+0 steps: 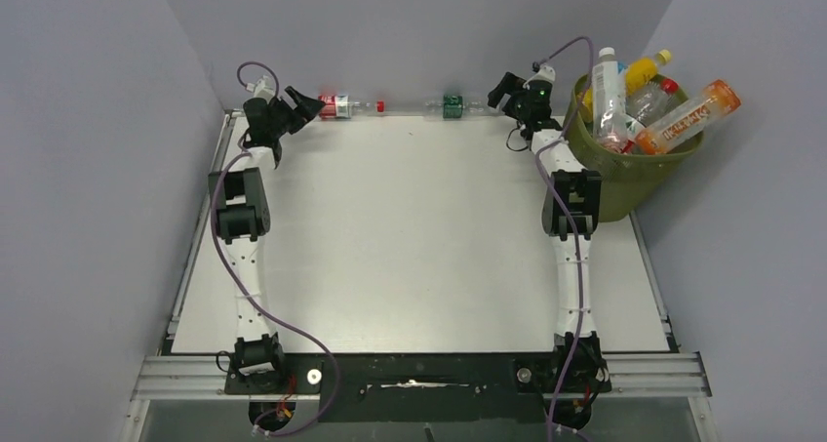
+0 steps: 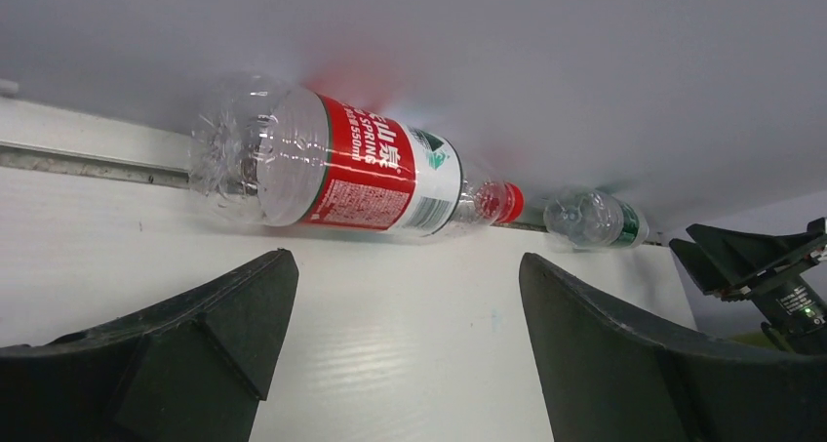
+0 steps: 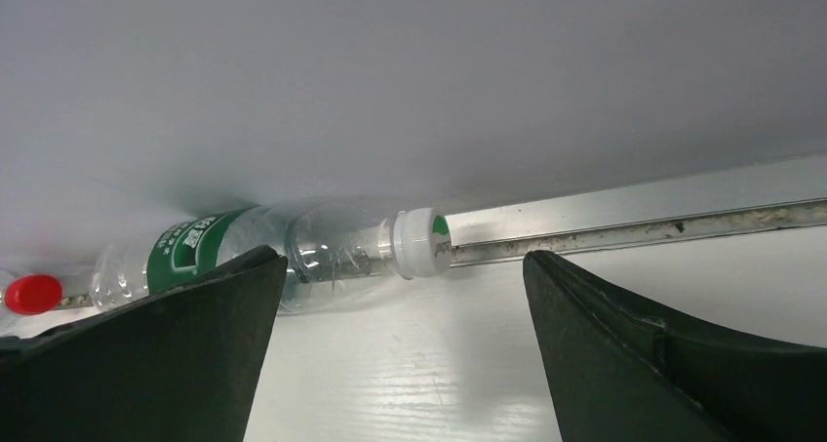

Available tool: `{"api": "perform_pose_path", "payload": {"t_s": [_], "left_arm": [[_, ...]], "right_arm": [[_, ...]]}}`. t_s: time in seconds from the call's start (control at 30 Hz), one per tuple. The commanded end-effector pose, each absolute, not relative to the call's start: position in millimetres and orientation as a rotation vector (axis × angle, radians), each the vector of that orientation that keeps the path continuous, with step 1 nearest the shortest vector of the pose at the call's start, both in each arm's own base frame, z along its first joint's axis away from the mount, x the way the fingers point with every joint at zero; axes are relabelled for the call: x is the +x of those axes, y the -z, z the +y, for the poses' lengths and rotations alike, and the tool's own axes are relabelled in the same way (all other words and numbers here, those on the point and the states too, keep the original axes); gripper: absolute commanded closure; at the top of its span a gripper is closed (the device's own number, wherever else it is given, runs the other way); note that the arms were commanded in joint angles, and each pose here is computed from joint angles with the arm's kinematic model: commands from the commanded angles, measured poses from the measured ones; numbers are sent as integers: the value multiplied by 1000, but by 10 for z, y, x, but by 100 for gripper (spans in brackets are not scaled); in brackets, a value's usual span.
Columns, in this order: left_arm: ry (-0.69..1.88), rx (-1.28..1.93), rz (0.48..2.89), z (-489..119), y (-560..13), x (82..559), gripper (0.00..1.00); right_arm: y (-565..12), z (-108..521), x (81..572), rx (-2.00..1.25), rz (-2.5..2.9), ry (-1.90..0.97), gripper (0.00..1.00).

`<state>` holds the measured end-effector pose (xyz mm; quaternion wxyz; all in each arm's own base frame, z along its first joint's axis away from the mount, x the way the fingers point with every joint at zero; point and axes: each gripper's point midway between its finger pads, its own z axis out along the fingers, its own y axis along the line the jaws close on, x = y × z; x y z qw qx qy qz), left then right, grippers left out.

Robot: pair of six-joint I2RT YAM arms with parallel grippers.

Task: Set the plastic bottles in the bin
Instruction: Adjust the plastic bottle at the center of the board.

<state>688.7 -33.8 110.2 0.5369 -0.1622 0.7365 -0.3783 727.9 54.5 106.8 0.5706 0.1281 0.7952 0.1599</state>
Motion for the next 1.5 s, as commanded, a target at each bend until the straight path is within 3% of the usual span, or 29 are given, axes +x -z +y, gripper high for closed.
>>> {"api": "perform_pose_path", "payload": {"t_s": [0.0, 0.33, 0.5, 0.9, 1.47], "left_arm": [[944, -240, 1648, -500, -1332, 7082, 14], [950, -233, 1592, -517, -1152, 7256, 14], [986, -256, 1568, -482, -1226, 7122, 14], [845, -372, 1510, 55, -1264, 7049, 14], [771, -378, 1408, 327, -1279, 7241, 14]], "right_arm": [[-1215, 553, 7442, 316, 1741, -532, 2], [-1037, 649, 7457, 309, 1735, -601, 2], [-903, 665, 7430, 314, 1756, -608, 2], [-785, 734, 7433, 306, 1762, -628, 2], [-899, 1344, 7425, 137, 1707, -694, 1]]}}
